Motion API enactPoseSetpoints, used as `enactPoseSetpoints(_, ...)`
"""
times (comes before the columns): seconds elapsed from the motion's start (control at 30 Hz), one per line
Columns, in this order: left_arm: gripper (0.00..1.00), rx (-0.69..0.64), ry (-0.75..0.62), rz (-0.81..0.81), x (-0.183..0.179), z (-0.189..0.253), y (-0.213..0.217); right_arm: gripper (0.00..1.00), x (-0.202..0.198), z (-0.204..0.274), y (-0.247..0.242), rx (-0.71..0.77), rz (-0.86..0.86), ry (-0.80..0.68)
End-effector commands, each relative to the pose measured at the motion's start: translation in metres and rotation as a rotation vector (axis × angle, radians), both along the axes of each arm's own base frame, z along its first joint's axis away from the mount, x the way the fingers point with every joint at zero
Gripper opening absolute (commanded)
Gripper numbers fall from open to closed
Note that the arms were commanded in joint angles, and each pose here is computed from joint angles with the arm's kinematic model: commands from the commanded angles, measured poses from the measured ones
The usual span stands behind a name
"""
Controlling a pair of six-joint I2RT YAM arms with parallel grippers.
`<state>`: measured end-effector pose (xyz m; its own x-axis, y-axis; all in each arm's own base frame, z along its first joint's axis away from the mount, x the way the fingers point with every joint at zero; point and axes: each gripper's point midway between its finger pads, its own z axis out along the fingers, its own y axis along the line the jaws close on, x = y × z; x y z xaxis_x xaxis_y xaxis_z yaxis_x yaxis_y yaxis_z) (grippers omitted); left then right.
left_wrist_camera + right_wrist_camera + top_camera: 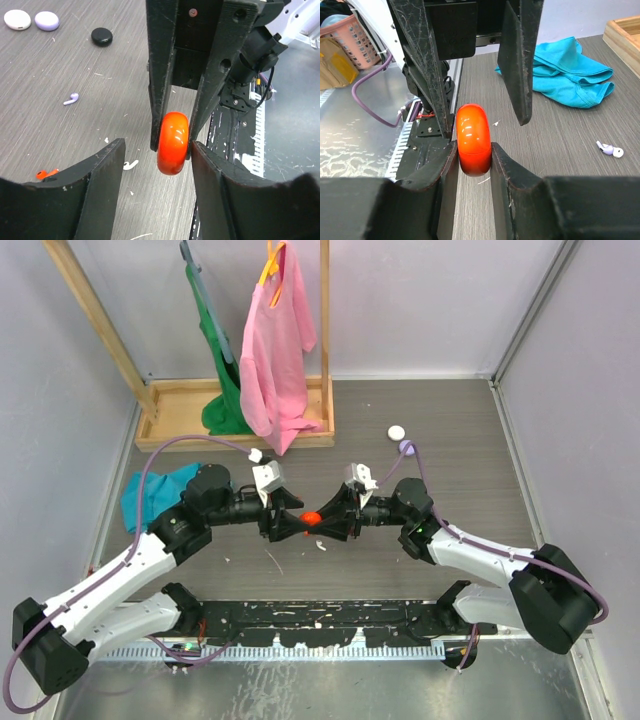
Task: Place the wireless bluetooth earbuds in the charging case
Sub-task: Open the charging case.
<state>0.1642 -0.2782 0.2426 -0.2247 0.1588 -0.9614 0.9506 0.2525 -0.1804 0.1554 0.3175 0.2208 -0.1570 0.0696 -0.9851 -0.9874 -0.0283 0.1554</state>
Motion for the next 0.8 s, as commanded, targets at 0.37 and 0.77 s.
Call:
enactPoseSetpoints(0.37,0.66,-0.040,-0.050,0.238,0.037,0.020,0.013,0.09,-0.005,0.021,-0.001,0.055,0.029,-0.069)
enactPoseSetpoints(0.77,0.70,-0.063,-0.040,0.335,0.048,0.034,0.021,0.10,-0.007,0.010,-0.003,0.026,0.034,-0.078)
